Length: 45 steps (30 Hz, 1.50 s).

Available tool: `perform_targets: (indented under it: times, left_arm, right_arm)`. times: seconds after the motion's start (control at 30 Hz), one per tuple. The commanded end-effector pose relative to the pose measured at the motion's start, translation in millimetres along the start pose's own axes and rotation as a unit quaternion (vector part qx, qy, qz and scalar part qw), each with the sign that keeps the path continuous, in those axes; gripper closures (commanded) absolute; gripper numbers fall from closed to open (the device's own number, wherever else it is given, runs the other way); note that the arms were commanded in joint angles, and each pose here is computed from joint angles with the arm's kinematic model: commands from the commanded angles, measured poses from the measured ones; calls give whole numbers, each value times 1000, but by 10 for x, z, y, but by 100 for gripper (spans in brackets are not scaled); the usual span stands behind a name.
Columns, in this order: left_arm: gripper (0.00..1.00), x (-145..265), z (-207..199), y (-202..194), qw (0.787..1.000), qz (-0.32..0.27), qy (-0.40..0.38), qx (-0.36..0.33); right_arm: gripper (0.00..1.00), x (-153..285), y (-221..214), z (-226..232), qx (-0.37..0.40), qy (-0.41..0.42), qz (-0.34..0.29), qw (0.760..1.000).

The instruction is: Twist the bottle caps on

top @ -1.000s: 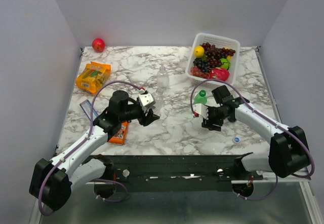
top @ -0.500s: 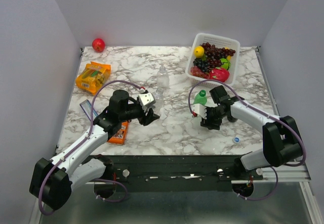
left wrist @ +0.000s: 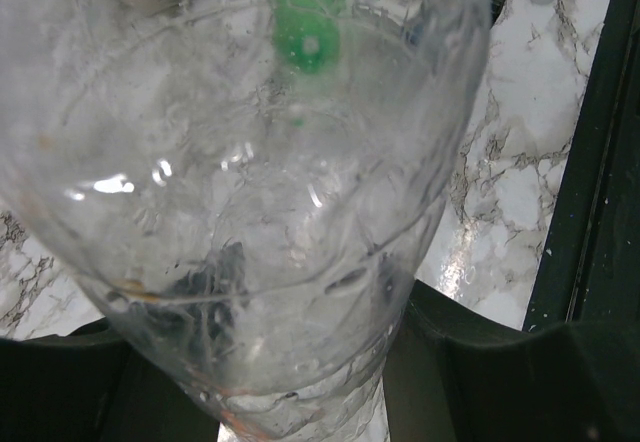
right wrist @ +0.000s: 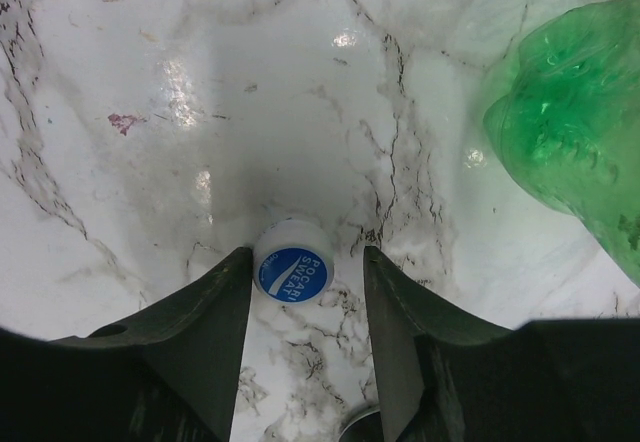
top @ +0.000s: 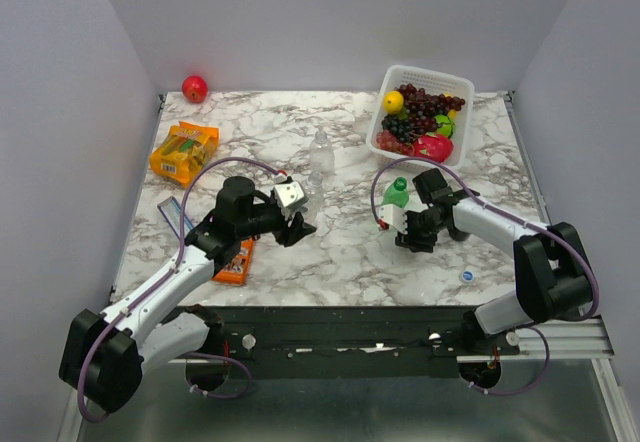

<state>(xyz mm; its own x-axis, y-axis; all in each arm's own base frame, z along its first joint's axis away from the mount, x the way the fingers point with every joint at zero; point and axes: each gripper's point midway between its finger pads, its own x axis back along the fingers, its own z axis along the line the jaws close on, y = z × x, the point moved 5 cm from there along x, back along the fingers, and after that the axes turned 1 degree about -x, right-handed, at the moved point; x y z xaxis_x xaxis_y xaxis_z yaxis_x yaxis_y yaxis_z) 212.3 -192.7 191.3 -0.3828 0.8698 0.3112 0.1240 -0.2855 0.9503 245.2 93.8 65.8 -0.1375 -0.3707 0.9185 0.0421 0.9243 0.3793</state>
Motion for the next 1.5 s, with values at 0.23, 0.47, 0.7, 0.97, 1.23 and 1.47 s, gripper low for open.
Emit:
perform_targets:
  times: [0.23,0.47,0.7,0.97,1.23,1.47]
  left_arm:
    - [100,-19,-4,-62,1000,-1,-13,-17]
    - [100,-188,-73,-145,996,-33,-58,-61]
    - [100,-577,-275,-198,987,-82,-114,-82]
    - [100,-779,-458,-260,977,-118,-149,-99]
    - [100,-751,-629,-386,974,-129,-162,-96]
    - [100,-734,-635,-448,974,-119,-161,-103]
  right_arm:
    - [57,253,47,31,-7,-43,-16,999]
    - [60,1226,582,356,-18,-19,-128,991]
    - [60,2038,1105,382,-3,0,-160,987]
    - [60,2268,1936,386,124,24,-174,977]
    - [60,2036,2227,390,182,45,-148,971]
    - [60,1935,2347,485,228,76,-138,961]
